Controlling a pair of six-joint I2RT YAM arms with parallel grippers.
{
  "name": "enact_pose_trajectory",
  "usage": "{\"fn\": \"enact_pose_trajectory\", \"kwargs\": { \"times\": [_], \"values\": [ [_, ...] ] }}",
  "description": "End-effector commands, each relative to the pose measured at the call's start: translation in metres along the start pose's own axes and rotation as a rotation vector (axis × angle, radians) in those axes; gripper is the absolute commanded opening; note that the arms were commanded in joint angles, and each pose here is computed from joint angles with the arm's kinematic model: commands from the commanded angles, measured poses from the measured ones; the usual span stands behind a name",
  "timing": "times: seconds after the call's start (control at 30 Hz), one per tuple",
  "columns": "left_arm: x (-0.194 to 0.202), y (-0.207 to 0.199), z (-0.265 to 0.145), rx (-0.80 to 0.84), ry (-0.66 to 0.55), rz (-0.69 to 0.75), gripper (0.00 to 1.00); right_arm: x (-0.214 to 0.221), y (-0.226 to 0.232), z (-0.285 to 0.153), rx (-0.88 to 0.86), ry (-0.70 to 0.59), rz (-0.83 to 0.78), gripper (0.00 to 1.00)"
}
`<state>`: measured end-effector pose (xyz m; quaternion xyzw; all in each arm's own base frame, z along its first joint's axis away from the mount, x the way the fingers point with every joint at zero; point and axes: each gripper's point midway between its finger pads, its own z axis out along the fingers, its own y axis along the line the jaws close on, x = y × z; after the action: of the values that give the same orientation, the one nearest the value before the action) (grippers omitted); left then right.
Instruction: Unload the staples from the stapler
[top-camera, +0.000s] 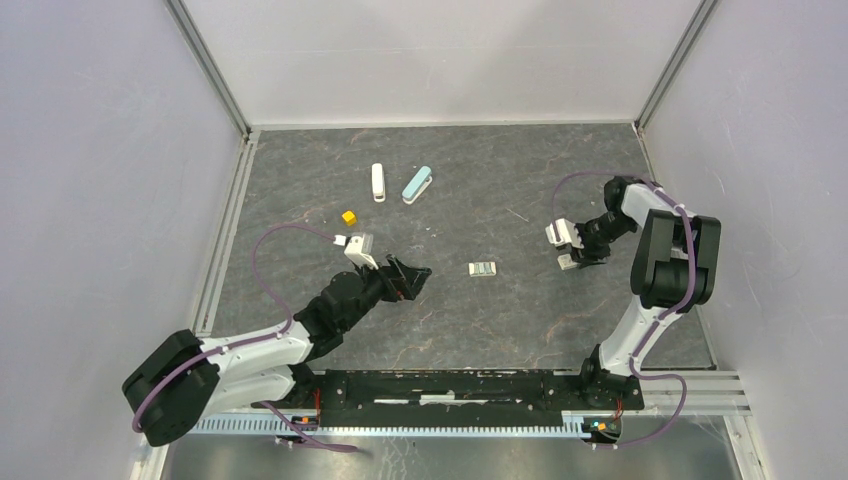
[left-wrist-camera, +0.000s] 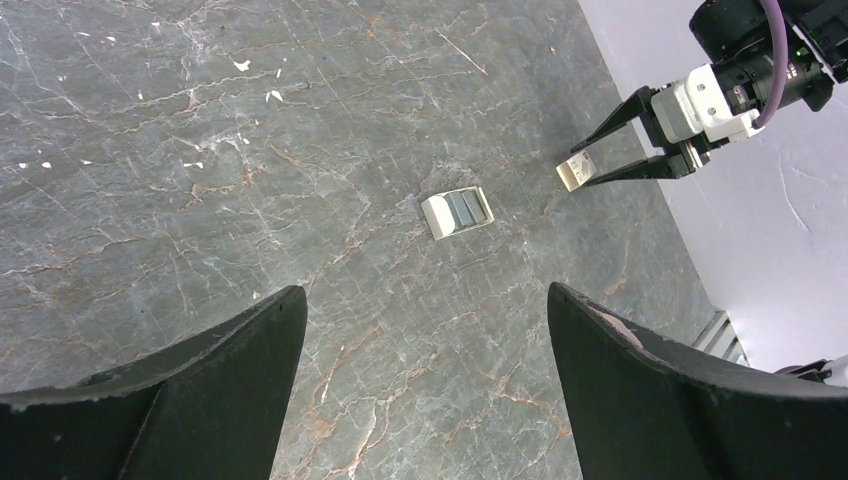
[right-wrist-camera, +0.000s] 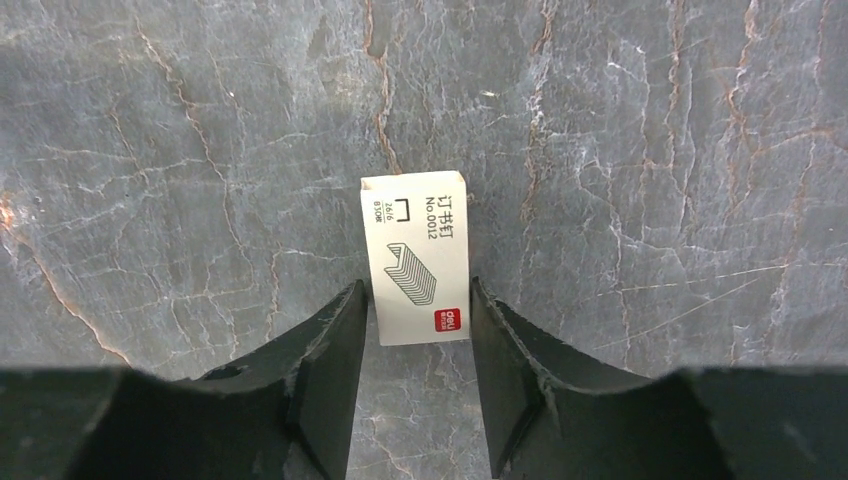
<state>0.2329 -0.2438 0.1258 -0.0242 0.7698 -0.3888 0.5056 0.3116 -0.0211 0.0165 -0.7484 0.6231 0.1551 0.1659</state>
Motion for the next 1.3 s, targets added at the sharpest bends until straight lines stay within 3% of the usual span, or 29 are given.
{"fn": "enact_pose_trajectory", "kwargs": {
  "times": [0.0, 0.53, 1.27],
  "values": [
    [-0.021, -0.018, 0.006, 0.053, -0.064, -0.028, 0.96, -0.002, 0.006, 0.007, -0.025, -0.009, 0.023, 0.47],
    [-0.018, -0.020, 0.008, 0.062, -0.058, -0.040, 0.95, -0.042, 0.005, 0.018, 0.027, -0.051, 0.114, 0.41],
    [0.000, -0.032, 0.034, 0.119, -0.007, -0.108, 0.93, -0.117, -0.012, 0.050, 0.071, -0.109, 0.229, 0.41]
  ]
}}
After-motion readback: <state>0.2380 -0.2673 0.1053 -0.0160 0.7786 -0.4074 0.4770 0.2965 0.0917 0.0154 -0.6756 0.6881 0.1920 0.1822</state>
